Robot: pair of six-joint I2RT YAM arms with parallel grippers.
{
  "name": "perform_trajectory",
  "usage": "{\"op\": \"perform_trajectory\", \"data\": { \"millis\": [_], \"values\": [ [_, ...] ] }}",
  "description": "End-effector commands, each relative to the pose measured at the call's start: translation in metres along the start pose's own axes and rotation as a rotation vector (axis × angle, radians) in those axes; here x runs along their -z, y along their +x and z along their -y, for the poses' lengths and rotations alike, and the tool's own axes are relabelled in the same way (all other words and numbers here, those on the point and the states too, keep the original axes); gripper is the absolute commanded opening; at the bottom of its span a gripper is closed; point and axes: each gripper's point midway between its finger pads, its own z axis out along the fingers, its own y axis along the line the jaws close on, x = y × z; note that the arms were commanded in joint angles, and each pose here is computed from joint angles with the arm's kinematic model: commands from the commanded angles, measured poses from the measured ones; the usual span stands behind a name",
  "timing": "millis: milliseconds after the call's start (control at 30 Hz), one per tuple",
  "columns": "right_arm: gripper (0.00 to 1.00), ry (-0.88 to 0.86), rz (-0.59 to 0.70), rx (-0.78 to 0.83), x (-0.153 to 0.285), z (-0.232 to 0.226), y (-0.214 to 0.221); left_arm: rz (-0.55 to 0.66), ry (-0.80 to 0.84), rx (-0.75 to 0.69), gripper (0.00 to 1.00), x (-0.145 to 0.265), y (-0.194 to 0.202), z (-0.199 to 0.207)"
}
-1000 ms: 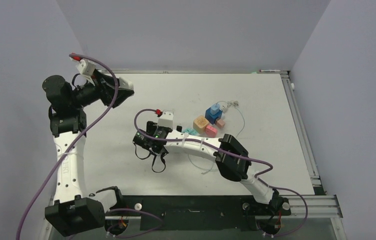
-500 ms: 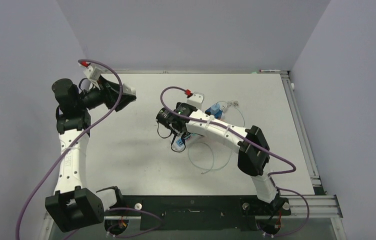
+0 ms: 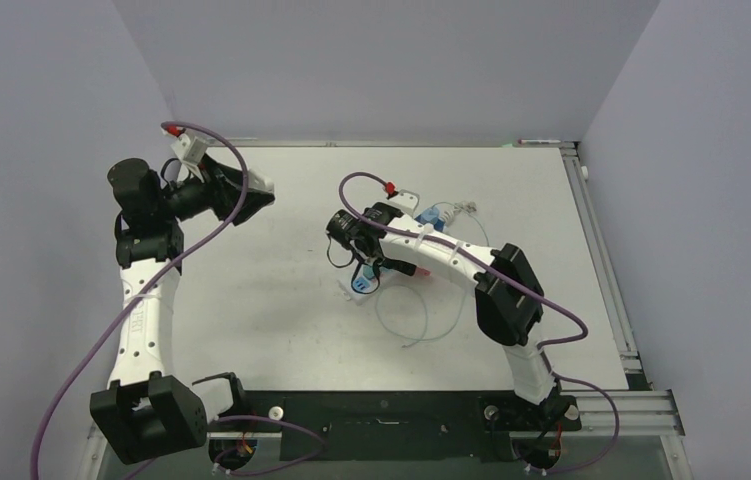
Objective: Insert the plug
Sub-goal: Adjust the socket at the center of the board.
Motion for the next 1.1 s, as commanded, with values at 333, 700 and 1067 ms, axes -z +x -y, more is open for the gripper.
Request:
{"op": "perform_trajectory", "data": {
  "millis": [333, 700, 1067],
  "values": [
    [0.87, -0.069, -0.049, -0.141, -0.026, -0.017, -0.001, 0.018, 0.025, -0.071, 0.22, 0.0, -0.006, 0.007],
    [0.74, -0.057, -0.044, -0.188, -0.038, -0.015, 0.0, 0.012, 0.02, -0.061, 0.22, -0.001, -0.002, 0.004],
    [0.67, -0.038, -0.042, -0.189, -0.049, -0.007, 0.001, 0.006, 0.019, -0.05, 0.22, 0.0, 0.0, 0.003]
  ]
}}
